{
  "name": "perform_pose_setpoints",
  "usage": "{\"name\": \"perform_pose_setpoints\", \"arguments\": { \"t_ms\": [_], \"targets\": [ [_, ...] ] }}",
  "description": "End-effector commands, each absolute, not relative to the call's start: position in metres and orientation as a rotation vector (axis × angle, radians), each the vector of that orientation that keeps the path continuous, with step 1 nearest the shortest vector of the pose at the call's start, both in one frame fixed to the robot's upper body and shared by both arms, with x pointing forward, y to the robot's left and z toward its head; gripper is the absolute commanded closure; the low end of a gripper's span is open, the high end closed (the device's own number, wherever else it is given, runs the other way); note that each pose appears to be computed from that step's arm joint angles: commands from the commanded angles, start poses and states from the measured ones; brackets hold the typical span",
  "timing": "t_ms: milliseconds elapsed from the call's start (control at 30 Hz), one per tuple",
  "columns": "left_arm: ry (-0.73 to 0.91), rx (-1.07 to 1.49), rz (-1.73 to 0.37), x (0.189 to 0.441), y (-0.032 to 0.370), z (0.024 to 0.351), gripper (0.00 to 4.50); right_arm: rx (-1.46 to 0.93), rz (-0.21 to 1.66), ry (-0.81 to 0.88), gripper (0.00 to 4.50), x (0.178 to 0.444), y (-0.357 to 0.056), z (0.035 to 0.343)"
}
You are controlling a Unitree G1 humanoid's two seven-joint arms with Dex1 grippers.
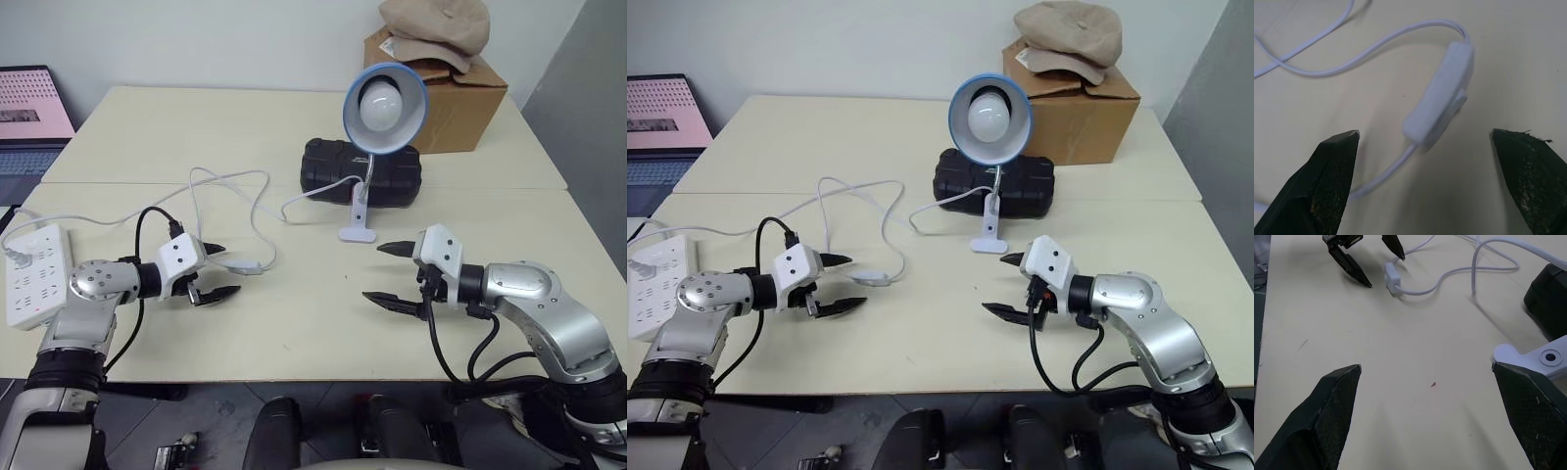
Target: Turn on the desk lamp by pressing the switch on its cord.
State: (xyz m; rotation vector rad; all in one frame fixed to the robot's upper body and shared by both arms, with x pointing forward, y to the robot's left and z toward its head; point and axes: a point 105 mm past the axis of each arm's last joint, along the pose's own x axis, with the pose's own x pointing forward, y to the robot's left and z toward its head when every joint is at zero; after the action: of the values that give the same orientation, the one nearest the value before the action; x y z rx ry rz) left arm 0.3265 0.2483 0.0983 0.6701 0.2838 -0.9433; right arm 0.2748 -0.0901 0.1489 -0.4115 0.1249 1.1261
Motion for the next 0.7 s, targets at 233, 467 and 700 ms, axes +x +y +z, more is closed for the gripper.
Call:
{"name": "perform_pose_setpoints", "arguments": {
  "t_ms": [233,467,700],
  "targets": [
    [0.308,0.687,-1.017,0.321,0.248,0.097,2.11,-0.423,1.138,0.081,0.0,0.268,-0.087,0.161],
    [0.317,0.676,-1.05,0.314,0.245,0.099,3.75,-0.424,1.142,0.076,0.0,0.27,-0.086,0.162],
    [0.299,0.633,-1.131,0.3,0.224,0.112,4.12,-0.436,1.156,0.058,0.0,0.271,-0.085,0.164]
  ]
}}
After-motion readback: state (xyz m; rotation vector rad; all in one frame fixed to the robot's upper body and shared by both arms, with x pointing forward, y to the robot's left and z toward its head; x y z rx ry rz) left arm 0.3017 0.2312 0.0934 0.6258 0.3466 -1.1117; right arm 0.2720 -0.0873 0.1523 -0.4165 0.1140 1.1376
